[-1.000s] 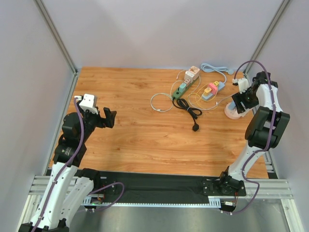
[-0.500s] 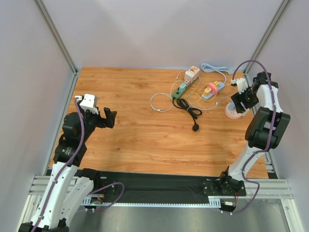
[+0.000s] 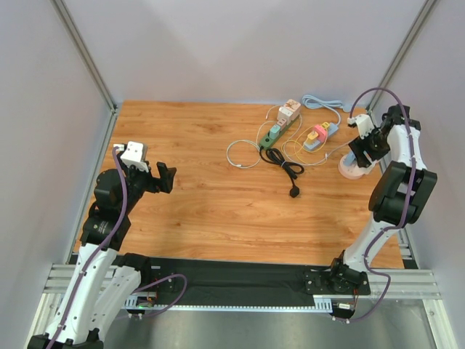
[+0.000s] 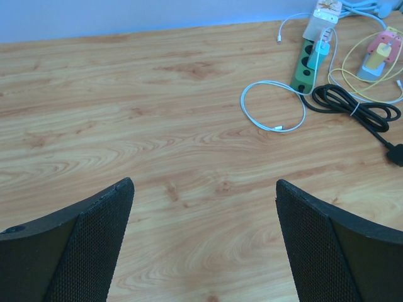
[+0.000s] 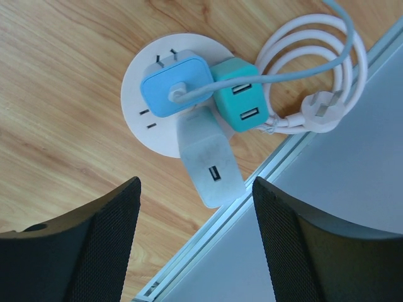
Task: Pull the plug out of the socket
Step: Move the socket to the center of the board.
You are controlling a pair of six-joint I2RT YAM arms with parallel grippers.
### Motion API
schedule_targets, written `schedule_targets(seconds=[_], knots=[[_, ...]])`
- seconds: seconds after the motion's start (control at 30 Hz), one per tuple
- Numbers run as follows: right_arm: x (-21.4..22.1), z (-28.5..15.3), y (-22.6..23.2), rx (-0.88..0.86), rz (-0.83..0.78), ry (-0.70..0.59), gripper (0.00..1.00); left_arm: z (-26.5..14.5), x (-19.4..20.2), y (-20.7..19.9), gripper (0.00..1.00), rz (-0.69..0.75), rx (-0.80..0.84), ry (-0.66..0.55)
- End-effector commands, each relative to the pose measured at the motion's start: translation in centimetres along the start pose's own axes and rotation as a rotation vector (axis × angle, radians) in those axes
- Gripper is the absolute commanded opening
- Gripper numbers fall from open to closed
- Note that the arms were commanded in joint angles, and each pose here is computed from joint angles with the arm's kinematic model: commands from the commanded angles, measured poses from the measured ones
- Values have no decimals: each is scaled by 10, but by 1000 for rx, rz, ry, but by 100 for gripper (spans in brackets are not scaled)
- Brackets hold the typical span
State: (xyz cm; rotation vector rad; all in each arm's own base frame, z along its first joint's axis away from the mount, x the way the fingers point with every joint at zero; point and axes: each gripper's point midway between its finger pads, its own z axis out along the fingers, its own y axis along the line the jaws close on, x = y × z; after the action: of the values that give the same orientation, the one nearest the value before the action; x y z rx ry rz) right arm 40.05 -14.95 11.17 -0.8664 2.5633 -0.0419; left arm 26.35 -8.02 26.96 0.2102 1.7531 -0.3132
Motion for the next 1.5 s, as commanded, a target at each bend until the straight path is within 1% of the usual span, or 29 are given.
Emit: schedule_targets(seconds=[0.0,0.27,0.5,0.53,0.6,0.63,0.7,0.8,0.83,0.87,0.9,0.93,1.03,1.07,1.13,1.2,1.23,1.27,1.3,1.33,1.43,1.47], knots=[[-6,-8,-24,75,-46,6,73,0,-5,-3,100,24,17,-22],[6,16,-24,23,-87,60,73,1,-4,-3,100,25,19,-17],[14,29,-24,-15,-110,65,70,2,-2,-2,100,26,17,-11],[16,33,-22,-32,-111,68,63,2,-3,-2,100,26,15,-13],[20,37,-15,-74,-119,76,57,2,-2,-2,100,26,18,-11],[21,40,-12,-88,-118,81,49,2,-2,-2,100,26,18,-10],[24,42,-11,-95,-111,87,40,2,-2,-3,100,26,21,-11],[26,44,-7,-94,-107,79,25,3,-1,-4,100,25,29,-6],[25,41,-3,-94,-106,69,13,3,-2,-5,100,26,32,-9],[21,38,0,-101,-103,44,8,3,-2,-7,100,26,46,-11],[18,35,3,-101,-78,32,0,3,-1,-8,100,25,53,-9],[10,26,7,-99,-66,-6,0,3,-2,-10,100,26,66,-13],[4,11,29,-126,0,-42,0,4,-2,-21,100,20,128,-18],[8,13,45,-169,19,-40,0,3,-3,-28,100,16,167,-19],[2,1,61,-168,39,-75,0,6,-4,-37,100,-13,211,-21],[11,7,86,-208,58,-75,0,7,-4,-49,100,-50,275,-15],[6,1,96,-204,60,-96,0,11,-5,-53,100,-107,294,-12],[4,1,102,-200,56,-109,0,12,-4,-62,100,-134,341,3],[7,-2,116,-208,61,-112,0,17,1,-65,100,-177,357,34],[2,-4,125,-221,64,-131,0,18,3,-73,100,-234,394,62],[-10,-12,151,-252,52,-179,0,29,12,-83,100,-337,420,146],[-13,-14,158,-264,63,-184,0,31,13,-88,100,-412,429,173]])
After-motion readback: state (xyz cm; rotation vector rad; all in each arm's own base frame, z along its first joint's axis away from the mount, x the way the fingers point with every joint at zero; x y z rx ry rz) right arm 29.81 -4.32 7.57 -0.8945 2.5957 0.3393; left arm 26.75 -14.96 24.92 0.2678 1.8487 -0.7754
